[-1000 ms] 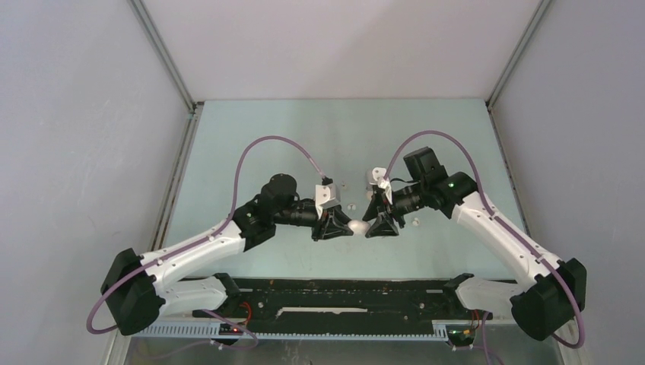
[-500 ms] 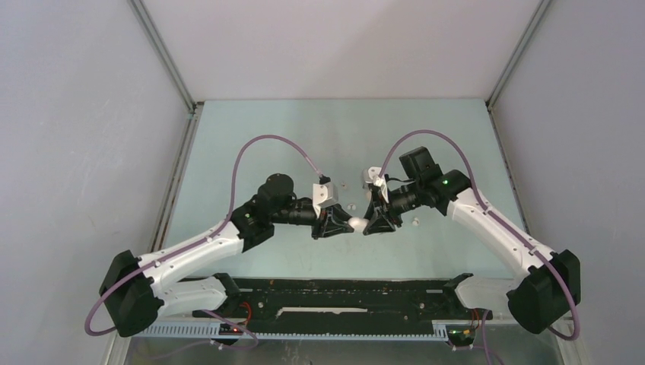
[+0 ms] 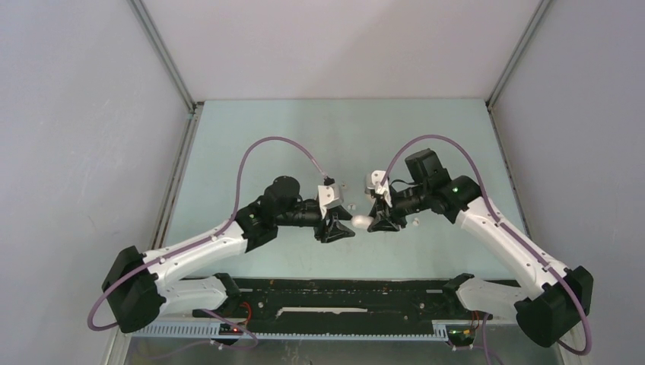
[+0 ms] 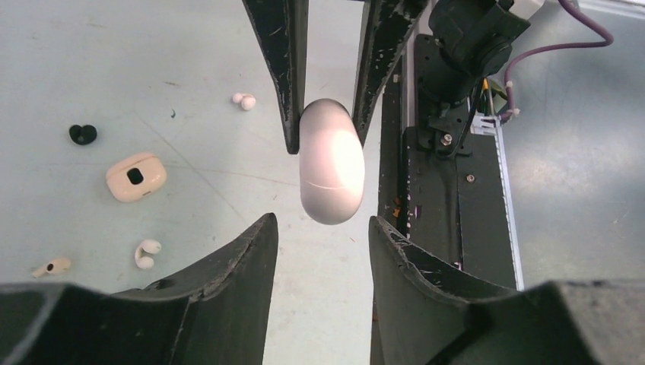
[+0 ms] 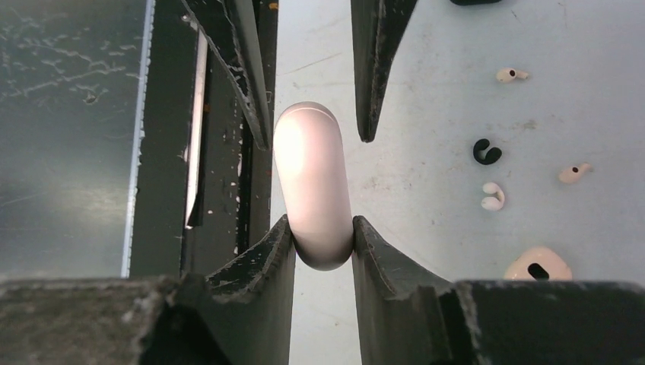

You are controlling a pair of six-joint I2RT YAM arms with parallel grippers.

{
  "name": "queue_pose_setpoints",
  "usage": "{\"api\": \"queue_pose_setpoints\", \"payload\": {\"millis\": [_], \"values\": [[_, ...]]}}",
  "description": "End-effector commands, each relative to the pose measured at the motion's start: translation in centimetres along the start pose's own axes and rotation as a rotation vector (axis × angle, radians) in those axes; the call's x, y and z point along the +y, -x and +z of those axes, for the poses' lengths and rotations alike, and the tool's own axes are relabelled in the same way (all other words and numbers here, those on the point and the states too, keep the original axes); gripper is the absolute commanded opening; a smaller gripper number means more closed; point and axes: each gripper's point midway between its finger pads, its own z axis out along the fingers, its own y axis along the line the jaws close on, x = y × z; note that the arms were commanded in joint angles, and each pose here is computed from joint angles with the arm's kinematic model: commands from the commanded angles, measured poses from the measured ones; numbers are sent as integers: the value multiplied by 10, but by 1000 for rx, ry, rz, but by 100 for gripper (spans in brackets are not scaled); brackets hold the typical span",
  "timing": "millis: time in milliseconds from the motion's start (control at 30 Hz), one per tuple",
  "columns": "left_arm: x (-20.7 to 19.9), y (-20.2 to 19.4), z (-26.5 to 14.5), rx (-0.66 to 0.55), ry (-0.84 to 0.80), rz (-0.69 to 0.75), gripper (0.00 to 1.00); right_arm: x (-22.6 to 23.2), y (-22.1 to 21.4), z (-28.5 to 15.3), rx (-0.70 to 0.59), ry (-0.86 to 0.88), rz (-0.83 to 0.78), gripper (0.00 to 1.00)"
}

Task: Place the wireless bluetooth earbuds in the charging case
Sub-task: Pick up the charging case at the center of the board.

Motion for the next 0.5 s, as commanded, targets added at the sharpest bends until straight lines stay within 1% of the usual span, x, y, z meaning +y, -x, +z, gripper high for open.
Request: {"api": "queue_pose_setpoints", "payload": {"millis": [0,67,133,467], "values": [[-1,5,4,-4,-2,32,54,-6,4,-4,72,-71,-92,9],[-2,5,5,-8,-10,36,52,-7,-1,-2,123,-79,-96,9],[-3,5,6,-11,-15,44,49,-8,-3,-1,146,-83,-100,9],[-6,1,9,12,-23,46,36,-9,3,-2,195,-101,-121,10]]}}
